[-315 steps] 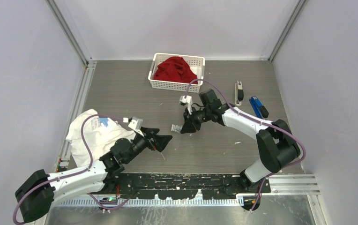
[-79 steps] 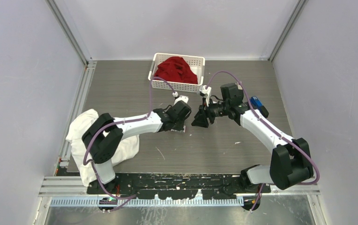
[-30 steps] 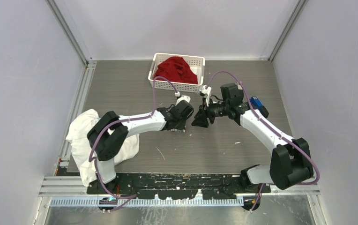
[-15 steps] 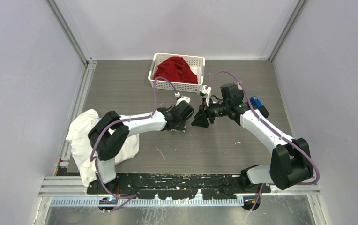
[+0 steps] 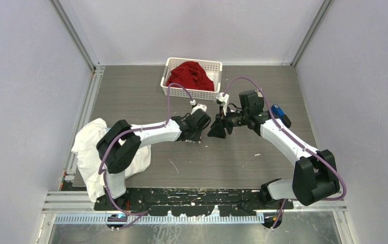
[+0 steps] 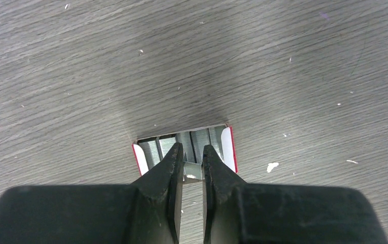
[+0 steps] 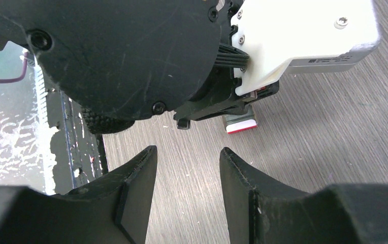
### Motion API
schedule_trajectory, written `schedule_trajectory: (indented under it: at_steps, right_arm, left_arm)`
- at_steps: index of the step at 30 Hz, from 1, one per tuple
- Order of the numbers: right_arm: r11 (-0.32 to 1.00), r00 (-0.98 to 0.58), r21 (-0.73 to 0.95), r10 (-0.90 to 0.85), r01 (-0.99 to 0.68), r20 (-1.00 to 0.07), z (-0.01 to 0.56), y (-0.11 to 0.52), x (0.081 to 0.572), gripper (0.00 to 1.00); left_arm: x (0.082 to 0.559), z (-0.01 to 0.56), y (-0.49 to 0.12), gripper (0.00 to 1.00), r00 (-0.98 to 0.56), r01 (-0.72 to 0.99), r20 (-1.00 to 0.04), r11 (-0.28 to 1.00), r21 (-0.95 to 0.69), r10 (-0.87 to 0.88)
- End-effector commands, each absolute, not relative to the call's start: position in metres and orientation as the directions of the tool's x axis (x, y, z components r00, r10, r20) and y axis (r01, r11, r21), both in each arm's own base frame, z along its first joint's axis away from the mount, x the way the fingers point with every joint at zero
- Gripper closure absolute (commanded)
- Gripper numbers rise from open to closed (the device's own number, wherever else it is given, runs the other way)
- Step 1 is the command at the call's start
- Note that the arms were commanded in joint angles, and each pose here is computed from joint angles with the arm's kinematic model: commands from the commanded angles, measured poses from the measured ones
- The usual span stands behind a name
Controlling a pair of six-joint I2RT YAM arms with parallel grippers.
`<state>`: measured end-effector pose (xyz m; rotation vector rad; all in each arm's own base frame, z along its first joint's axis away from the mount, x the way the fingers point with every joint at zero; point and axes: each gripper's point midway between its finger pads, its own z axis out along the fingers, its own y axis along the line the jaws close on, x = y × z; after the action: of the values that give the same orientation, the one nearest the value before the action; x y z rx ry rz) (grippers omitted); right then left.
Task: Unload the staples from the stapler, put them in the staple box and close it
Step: Place the staple in the staple box.
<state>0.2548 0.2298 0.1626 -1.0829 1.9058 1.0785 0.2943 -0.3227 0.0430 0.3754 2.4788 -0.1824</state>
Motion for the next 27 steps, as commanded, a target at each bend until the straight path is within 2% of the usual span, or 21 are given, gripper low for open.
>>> schedule_trajectory:
  at_steps: [1, 7, 11, 17, 27]
  right_arm:
    - [0.283, -0.343, 0.262, -0.290, -0.922, -0.893, 0.1890, 0.2336, 0.2600, 0.47]
    - [0.283, -0.344, 0.264, -0.290, -0.922, -0.893, 0.1889, 0.2335, 0.2600, 0.47]
    - [0.283, -0.347, 0.267, -0.290, -0.921, -0.892, 0.1881, 0.2335, 0.2597, 0.47]
    - [0.282, -0.348, 0.268, -0.290, -0.921, -0.892, 0.1879, 0.2336, 0.2597, 0.47]
    - [0.282, -0.346, 0.266, -0.290, -0.922, -0.893, 0.1883, 0.2337, 0.2598, 0.46]
  left_arm:
    - [0.3025, 0.0554, -0.3297, 0.84, -0.747, 0.319, -0.625, 0.947, -0.038, 0.227]
    - [0.3012, 0.0552, -0.3297, 0.82, -0.749, 0.320, -0.623, 0.946, -0.039, 0.228]
    - [0.3018, 0.0563, -0.3300, 0.76, -0.748, 0.320, -0.624, 0.947, -0.041, 0.226]
    - [0.3013, 0.0559, -0.3299, 0.72, -0.750, 0.321, -0.621, 0.946, -0.042, 0.227]
    - [0.3017, 0.0627, -0.3291, 0.73, -0.743, 0.319, -0.633, 0.947, -0.048, 0.218]
